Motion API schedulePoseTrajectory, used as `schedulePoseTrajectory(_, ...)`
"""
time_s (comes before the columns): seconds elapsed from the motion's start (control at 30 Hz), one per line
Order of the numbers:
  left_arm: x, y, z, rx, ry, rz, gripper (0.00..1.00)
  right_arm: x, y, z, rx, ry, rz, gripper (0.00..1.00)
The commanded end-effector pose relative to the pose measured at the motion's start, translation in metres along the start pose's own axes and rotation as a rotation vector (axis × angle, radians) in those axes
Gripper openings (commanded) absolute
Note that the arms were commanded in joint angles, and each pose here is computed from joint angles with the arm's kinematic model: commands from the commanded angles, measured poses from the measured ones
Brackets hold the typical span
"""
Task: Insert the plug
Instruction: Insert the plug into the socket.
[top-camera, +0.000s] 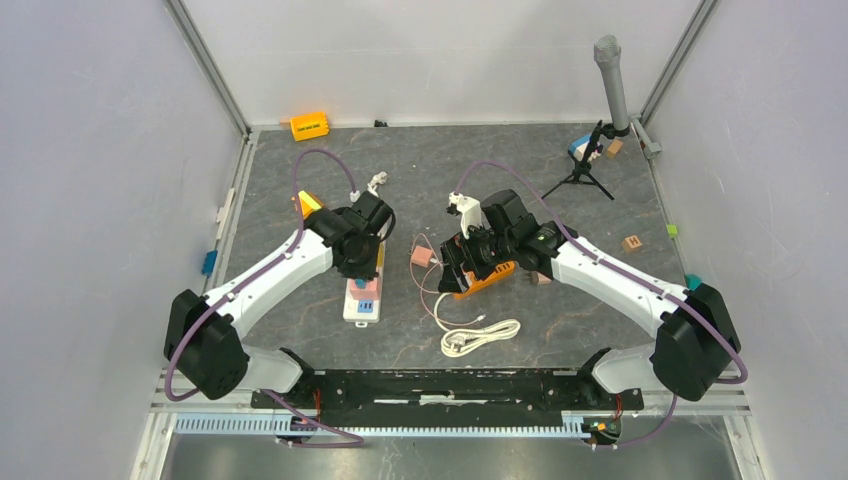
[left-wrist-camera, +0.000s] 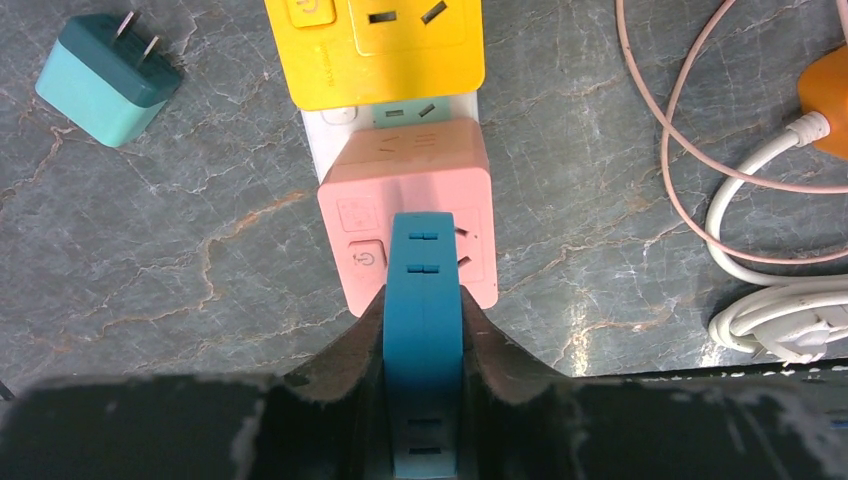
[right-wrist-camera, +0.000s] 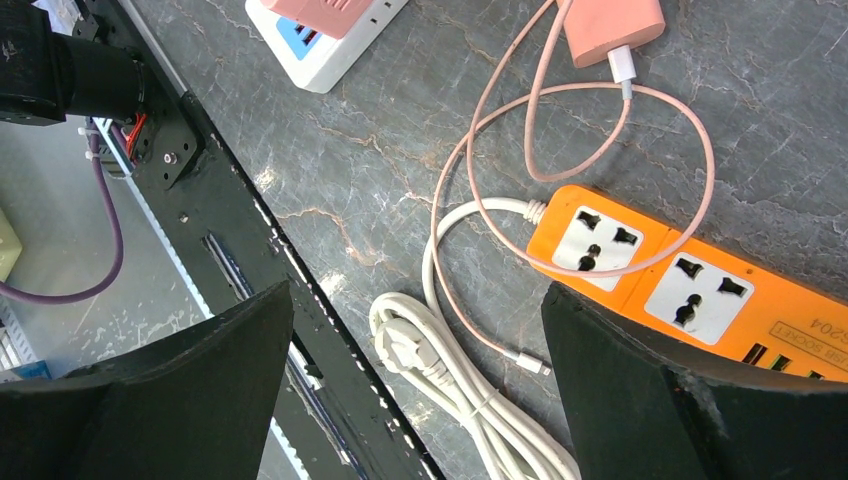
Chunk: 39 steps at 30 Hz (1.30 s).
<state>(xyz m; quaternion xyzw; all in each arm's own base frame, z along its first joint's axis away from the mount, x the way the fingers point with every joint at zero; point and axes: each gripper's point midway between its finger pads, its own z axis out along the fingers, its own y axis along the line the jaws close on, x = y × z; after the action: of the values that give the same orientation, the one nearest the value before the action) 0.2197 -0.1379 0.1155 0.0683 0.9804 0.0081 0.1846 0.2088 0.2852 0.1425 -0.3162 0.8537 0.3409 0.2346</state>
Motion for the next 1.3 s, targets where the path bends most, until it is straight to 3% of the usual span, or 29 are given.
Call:
schedulePoseTrajectory(0.0, -0.007, -0.004, -0.002, 0.003, -0.014, -0.020, 0.06, -0.001, 0.003, 0.000, -0.019, -0.005, -0.015, 0.98)
schedulePoseTrajectory(0.07, -0.006, -0.005, 0.000, -0.001, -0.007, -0.019, 0.02, 0.000, 0.003, 0.000, -0.020, -0.003, -0.015, 0.98)
schedulePoseTrajectory(1.27, 0.036, 0.038, 0.047, -0.247, 0.152, 0.000, 0.02, -0.001, 0.004, -0.001, -0.020, -0.001, -0.021, 0.98)
